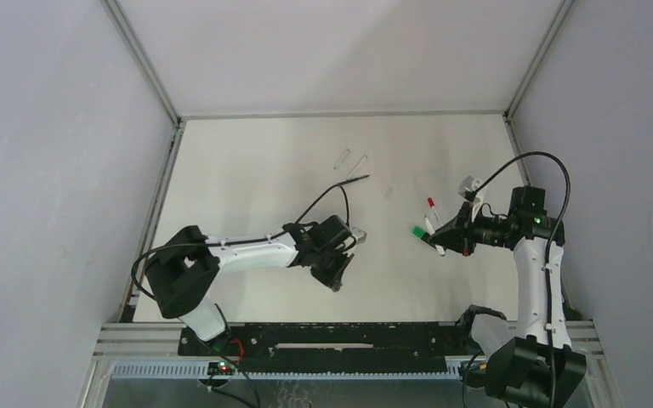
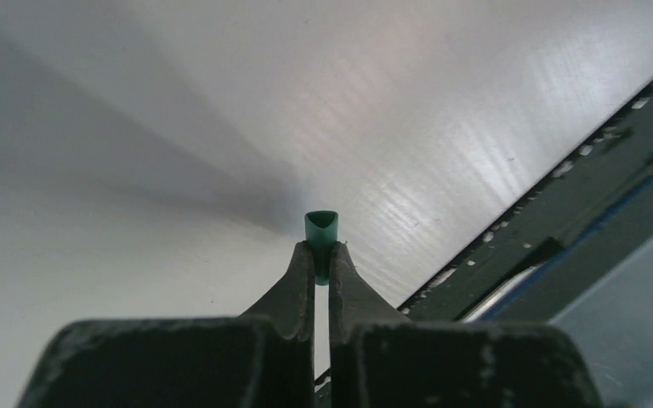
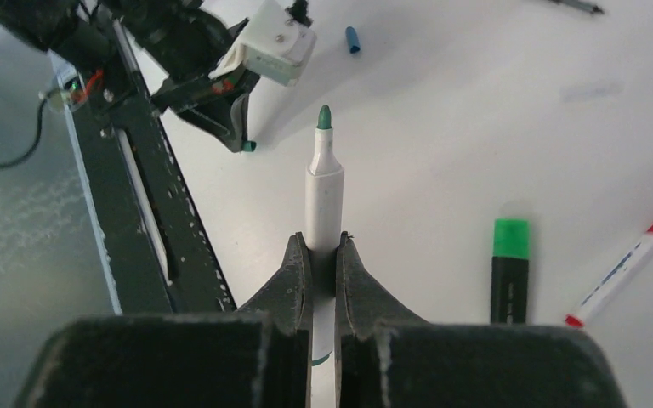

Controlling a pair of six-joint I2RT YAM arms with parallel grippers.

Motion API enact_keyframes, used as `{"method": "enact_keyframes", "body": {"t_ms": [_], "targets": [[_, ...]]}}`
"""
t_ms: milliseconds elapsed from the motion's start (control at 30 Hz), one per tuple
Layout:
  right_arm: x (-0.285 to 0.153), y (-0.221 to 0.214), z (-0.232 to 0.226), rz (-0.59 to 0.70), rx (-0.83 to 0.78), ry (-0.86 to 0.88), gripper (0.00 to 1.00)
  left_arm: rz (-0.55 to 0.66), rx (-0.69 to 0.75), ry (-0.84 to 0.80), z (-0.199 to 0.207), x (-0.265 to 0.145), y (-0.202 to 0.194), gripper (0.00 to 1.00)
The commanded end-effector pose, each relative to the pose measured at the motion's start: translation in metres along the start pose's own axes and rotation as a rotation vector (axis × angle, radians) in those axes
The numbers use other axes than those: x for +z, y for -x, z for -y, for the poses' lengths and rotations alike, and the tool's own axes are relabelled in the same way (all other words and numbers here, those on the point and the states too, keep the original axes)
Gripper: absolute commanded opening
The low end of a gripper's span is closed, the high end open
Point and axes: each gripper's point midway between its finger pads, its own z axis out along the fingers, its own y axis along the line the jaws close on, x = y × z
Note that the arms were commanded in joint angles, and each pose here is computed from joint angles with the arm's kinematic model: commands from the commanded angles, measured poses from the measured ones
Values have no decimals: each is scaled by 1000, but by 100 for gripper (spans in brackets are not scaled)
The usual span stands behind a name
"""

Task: Insert the pens into the pen caps
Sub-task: Insert the pen cap onto the pen.

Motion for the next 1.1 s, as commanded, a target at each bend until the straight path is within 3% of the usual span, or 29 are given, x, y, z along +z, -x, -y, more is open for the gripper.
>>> {"method": "enact_keyframes", "body": {"t_ms": [0,267,733,1067], "targets": [[-1,6,-9,-97,-247,42,5,127,47,-217,34,-28,46,0],[2,-6,-16,-237,-586,122,0,144,35,-377,49,-43,65,0],[5,-19,-8,-457,-1068,225,0,119,82,-655,85,-71,87,0],[29,-21,-6,-522,-1364,302,0,90,101,-789,105,-86,95,0]]}}
